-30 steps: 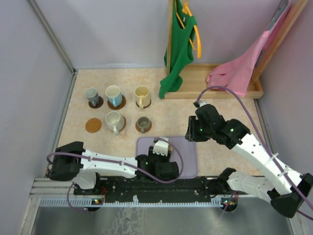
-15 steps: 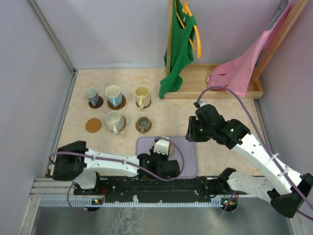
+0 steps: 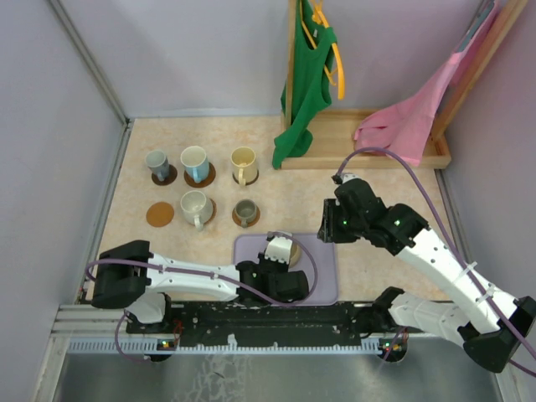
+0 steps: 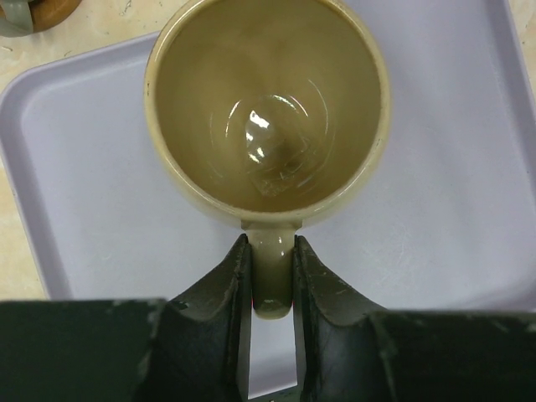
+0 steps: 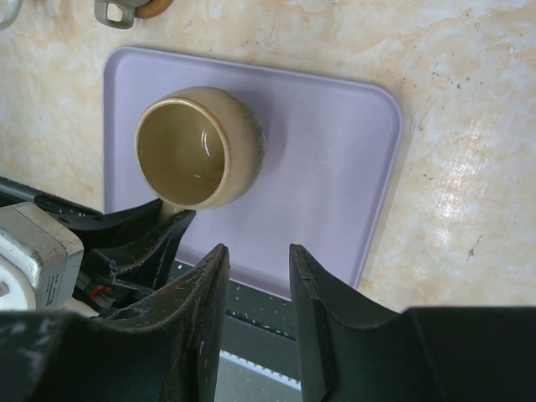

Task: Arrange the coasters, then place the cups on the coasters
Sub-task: Pick up the cup from the tray, then place the cup on the coaster.

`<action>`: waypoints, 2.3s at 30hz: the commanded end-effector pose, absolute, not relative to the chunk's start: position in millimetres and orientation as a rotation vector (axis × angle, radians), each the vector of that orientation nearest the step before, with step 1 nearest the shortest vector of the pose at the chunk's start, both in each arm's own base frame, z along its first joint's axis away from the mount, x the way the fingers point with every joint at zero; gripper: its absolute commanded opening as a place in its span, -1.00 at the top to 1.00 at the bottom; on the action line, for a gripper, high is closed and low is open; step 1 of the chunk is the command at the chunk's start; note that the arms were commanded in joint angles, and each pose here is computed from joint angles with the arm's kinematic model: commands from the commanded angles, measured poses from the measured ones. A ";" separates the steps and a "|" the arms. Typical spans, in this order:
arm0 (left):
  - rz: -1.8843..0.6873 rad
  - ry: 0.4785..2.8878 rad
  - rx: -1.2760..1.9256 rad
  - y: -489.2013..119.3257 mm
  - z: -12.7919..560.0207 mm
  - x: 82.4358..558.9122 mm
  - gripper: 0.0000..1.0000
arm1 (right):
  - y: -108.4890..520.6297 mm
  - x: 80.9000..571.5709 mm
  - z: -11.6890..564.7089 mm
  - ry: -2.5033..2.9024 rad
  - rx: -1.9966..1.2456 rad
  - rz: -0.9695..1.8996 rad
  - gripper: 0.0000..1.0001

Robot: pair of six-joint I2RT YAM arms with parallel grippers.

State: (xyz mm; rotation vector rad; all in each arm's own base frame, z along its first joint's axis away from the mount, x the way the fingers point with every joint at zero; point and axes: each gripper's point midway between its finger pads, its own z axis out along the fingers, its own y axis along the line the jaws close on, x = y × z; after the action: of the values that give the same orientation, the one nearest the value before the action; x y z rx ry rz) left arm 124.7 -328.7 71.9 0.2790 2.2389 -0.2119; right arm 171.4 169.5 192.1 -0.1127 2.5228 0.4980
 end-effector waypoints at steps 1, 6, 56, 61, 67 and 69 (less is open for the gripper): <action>-0.191 2.228 0.286 -327.6 73.7 128.1 1.00 | 167.8 176.1 201.4 2.475 -0.079 0.516 0.29; -0.170 2.186 0.268 -327.7 98.1 134.9 1.00 | 166.1 176.3 199.8 2.472 -0.066 0.509 0.29; -0.053 1.993 -0.126 -144.2 213.8 155.2 1.00 | 191.4 203.0 185.2 2.495 -0.136 0.526 0.29; -0.032 1.980 -0.106 -124.7 214.4 157.9 1.00 | 196.8 209.3 183.7 2.501 -0.153 0.537 0.29; 0.033 1.945 -0.119 -105.5 217.1 166.6 1.00 | 202.1 216.9 180.2 2.510 -0.166 0.544 0.29; 0.048 1.932 -0.154 -95.3 217.9 170.1 1.00 | 202.8 219.6 179.2 2.511 -0.169 0.546 0.29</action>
State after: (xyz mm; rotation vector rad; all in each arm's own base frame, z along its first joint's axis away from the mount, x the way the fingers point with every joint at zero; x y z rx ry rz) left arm 153.5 -134.6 195.8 -0.0739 2.0792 -0.0503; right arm 200.3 190.2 154.4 -0.1470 2.6042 0.4800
